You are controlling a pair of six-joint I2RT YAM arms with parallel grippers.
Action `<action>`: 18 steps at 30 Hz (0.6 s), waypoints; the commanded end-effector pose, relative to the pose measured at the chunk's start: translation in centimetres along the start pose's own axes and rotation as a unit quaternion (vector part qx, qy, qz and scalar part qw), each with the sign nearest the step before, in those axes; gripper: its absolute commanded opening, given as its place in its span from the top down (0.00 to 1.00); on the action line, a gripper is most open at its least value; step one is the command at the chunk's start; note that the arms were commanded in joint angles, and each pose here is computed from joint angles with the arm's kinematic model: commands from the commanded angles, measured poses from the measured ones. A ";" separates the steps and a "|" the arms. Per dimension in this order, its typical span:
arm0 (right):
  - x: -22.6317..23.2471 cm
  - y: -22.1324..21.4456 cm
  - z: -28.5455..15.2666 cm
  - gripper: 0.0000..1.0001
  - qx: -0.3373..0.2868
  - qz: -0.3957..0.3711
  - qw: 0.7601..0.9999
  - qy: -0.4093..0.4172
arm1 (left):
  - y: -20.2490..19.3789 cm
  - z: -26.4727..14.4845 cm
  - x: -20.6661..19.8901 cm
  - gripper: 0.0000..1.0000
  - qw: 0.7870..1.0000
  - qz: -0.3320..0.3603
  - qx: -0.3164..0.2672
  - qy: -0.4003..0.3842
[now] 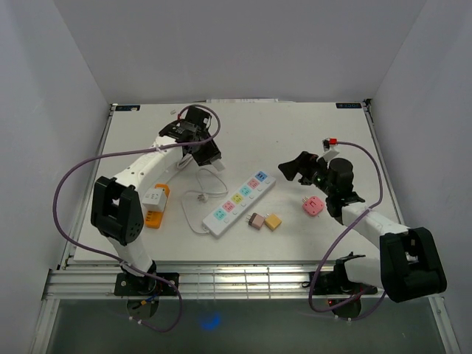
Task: Insert the plug
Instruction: Move the socket to the center of the board, then insert the plug into the socket.
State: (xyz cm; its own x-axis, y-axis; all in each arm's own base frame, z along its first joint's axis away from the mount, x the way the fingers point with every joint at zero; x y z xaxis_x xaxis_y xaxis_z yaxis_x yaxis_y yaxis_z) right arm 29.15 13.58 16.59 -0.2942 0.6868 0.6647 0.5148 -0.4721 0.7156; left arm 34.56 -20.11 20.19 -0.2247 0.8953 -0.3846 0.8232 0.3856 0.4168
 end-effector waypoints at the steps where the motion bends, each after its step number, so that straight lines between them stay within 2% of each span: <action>1: -0.9 0.7 -1.0 0.04 -0.043 -0.022 0.998 -0.036 | 1.3 -0.8 -2.0 1.00 0.999 0.029 -0.030 -0.017; 18: -1.7 -0.8 -3.1 0.05 -0.077 -0.014 0.996 -0.042 | 0.2 2.2 -7.0 1.00 0.994 0.084 -0.059 0.027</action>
State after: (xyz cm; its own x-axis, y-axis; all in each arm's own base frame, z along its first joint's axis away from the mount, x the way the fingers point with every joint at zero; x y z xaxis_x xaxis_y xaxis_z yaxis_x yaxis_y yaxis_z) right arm 26.35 11.41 14.13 -0.2081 0.7486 0.6296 0.4544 -0.4960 0.7399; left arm 37.14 -26.08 18.98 -0.1322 0.9549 -0.2659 0.8314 0.2529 0.4948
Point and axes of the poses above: each gripper's point midway between its finger pads, its own z axis out along the fingers, its own x axis along the line the jaws close on, y = z × x, the point moved 6 cm from there along -z, back along the fingers, and after that the axes turned 6 degrees about z, right-handed, at the moved point
